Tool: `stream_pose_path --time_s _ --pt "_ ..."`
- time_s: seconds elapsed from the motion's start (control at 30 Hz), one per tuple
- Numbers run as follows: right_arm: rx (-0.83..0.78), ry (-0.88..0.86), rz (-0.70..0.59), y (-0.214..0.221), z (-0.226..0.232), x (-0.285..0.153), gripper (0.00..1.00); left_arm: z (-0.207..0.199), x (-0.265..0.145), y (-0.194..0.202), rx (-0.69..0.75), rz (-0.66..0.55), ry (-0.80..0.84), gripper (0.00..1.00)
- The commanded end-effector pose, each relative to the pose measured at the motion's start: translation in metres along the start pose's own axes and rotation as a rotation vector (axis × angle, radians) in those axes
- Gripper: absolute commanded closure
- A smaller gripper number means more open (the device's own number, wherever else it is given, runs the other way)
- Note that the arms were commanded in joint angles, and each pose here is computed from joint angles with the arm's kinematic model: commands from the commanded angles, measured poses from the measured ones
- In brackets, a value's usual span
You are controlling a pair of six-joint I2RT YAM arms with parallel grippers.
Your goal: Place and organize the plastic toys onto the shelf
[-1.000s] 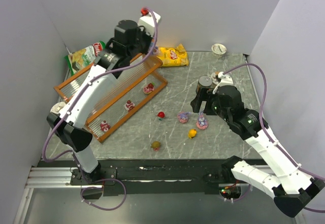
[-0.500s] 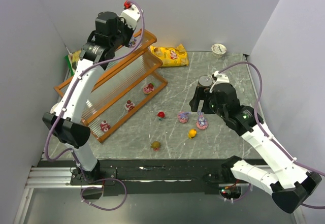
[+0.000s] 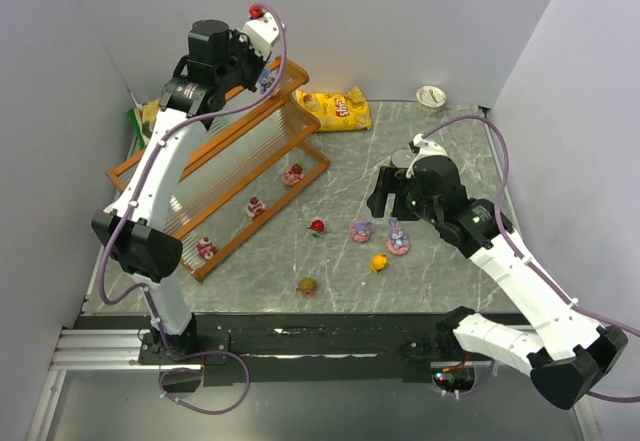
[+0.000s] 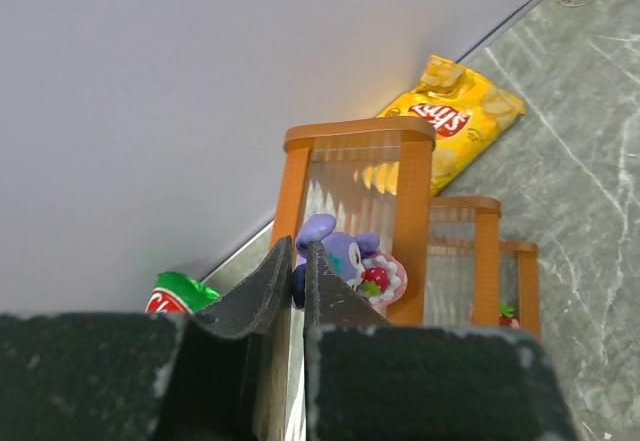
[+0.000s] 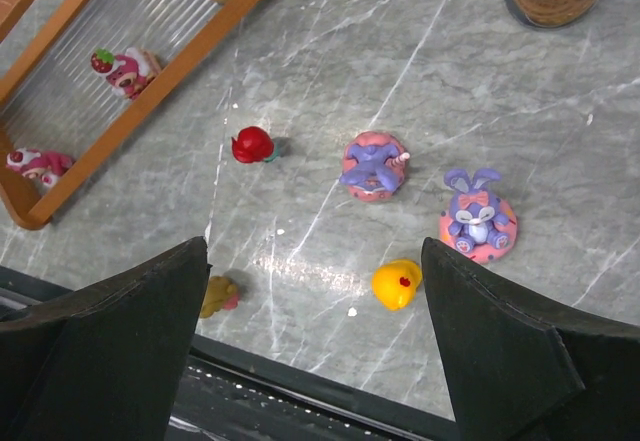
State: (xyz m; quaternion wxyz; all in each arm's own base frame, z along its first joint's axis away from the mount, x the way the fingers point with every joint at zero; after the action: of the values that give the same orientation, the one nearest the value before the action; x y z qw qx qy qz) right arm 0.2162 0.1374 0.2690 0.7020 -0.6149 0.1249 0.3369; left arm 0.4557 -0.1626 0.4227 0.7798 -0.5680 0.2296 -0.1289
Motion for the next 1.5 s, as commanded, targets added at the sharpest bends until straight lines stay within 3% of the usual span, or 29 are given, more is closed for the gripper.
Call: stream_pose_path --time_s 0.0,0.77,1.47 --pt "0.010 -0.038 -0.041 -0.015 0.007 -0.007 0.07 0.005 -0.003 -0.034 0.040 -0.125 0.013 0.99" --pt "-0.009 -0.076 -0.020 -0.010 0.011 0.004 0.08 0.009 0.009 -0.005 0.031 0.033 -0.013 0.99" --pt "-0.008 -0.077 -0.008 -0.010 0.012 0.008 0.09 0.021 0.009 -0.001 0.042 0.030 -0.026 0.99"
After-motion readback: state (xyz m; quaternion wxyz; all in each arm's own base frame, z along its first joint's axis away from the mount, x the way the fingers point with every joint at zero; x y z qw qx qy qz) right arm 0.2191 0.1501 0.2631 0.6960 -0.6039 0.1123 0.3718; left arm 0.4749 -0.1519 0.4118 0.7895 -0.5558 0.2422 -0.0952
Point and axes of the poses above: each gripper's point midway between its finger pads, its own x axis out along the fingers, its own z axis along the line the jaws close on, y = z × x, the point moved 5 cm from there along -x, back along the fingers, and after that the axes turned 8 degrees about -x, right-handed, at the moved point
